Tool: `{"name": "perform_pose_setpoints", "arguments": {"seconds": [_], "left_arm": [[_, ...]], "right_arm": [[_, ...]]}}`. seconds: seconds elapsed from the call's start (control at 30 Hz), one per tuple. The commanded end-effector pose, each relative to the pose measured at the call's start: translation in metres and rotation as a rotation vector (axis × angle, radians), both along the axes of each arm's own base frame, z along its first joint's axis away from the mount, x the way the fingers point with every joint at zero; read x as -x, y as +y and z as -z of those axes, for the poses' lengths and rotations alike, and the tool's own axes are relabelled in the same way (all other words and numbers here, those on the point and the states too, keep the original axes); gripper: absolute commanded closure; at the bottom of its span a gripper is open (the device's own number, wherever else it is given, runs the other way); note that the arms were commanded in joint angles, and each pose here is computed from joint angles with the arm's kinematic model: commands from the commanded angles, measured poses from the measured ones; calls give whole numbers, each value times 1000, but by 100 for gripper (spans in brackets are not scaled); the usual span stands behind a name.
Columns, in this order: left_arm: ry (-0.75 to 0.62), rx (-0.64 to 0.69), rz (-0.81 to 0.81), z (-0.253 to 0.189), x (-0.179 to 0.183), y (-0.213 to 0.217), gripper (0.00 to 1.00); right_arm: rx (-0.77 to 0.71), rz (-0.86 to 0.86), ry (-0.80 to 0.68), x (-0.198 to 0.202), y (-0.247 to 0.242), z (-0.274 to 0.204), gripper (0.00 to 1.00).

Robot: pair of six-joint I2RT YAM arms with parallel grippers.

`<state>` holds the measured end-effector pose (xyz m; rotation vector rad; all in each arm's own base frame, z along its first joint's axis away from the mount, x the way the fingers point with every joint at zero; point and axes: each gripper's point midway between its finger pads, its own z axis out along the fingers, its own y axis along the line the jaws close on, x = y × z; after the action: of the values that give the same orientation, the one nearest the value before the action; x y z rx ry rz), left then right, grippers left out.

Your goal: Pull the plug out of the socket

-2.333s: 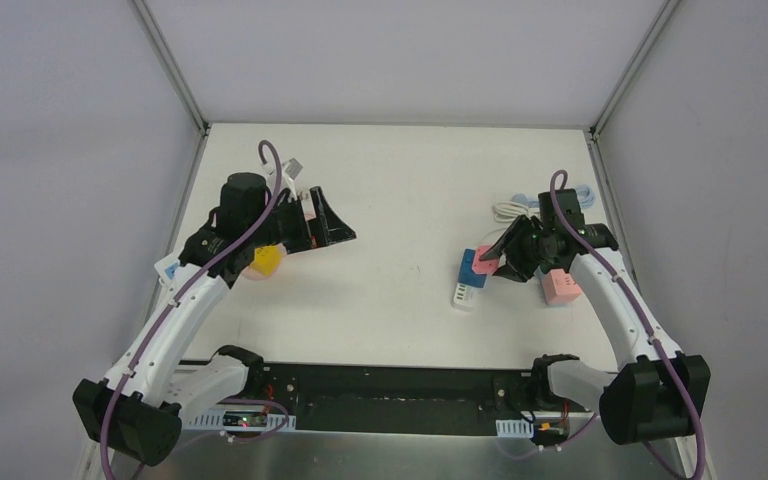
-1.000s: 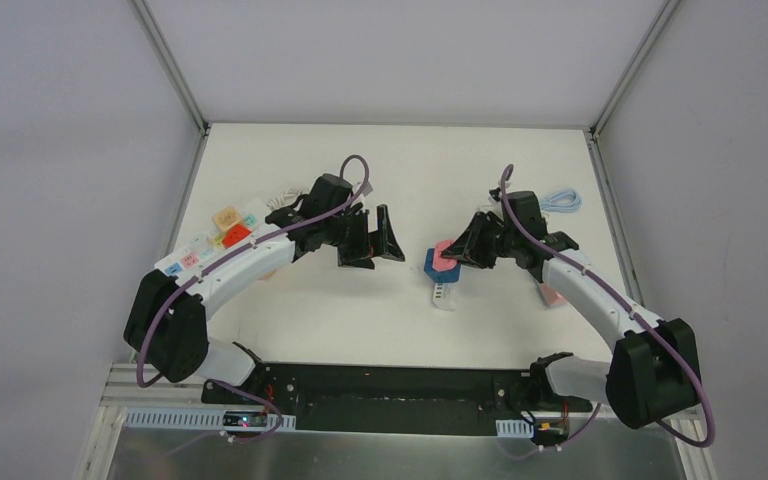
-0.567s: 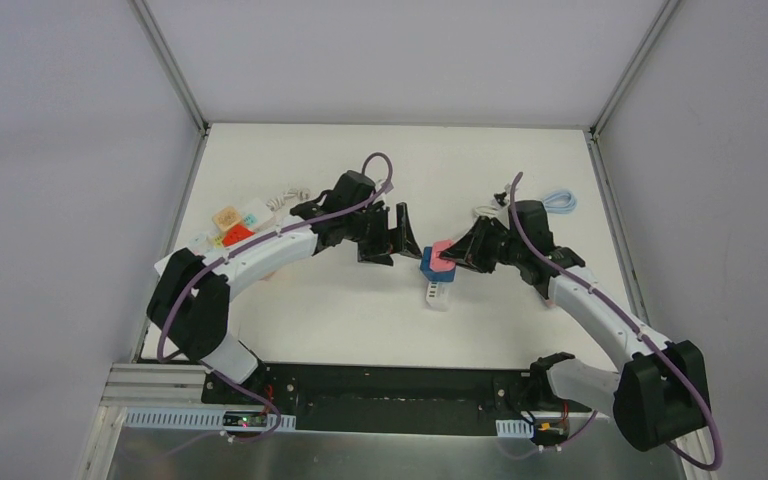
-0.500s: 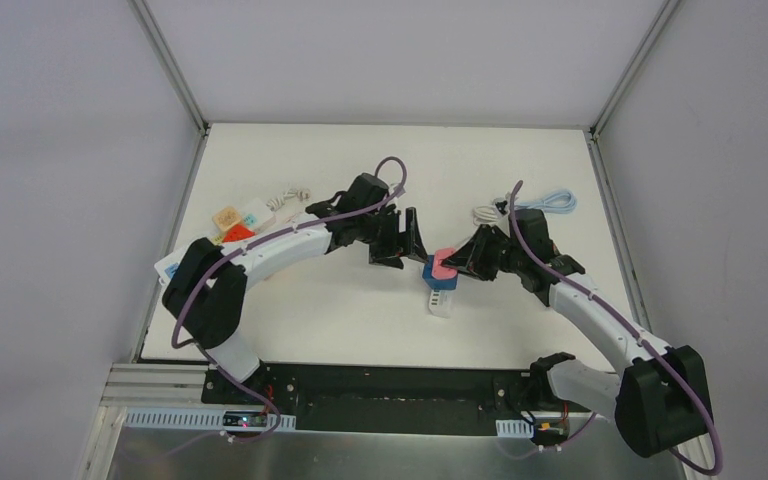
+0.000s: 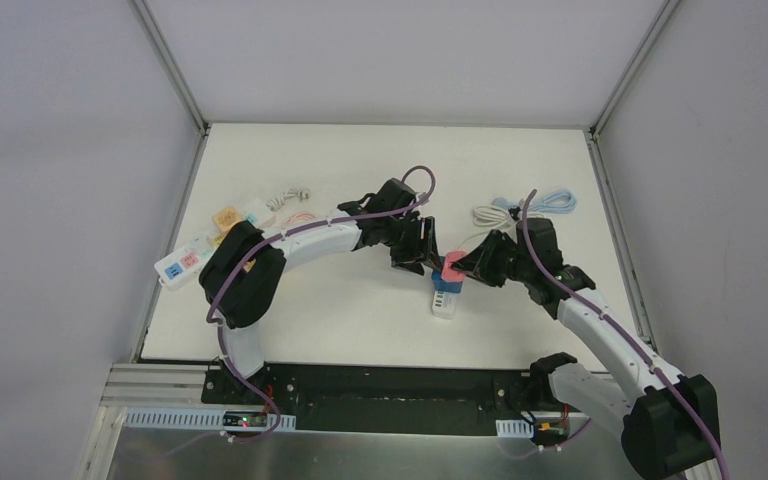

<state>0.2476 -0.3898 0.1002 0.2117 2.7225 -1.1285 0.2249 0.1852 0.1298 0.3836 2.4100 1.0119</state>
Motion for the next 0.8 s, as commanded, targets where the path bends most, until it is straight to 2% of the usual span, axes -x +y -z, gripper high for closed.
{"name": "perform_pose_setpoints", "arguments": {"seconds": [0.0, 0.07, 0.1, 0.17, 0.23, 0.47, 0.77], "left_arm": [[-21, 27, 61, -9, 5, -23, 49], [-21, -5, 78, -2, 10, -23, 52], [-31, -26, 90, 1, 12, -22, 53], [-34, -70, 113, 9, 19, -20, 54], [-26, -112, 133, 19, 27, -17, 55], [29, -284, 123, 61, 40, 4, 61], [90, -422, 112, 91, 47, 26, 65]], "right_arm": [[86, 57, 91, 11, -15, 11, 70], [118, 93, 127, 10, -21, 8, 67], [140, 106, 160, 12, -24, 8, 71], [179, 128, 210, 13, -29, 6, 89], [215, 145, 257, 14, -33, 4, 100], [266, 158, 306, 11, -37, -10, 100], [166, 140, 174, -7, -23, -64, 100]]}}
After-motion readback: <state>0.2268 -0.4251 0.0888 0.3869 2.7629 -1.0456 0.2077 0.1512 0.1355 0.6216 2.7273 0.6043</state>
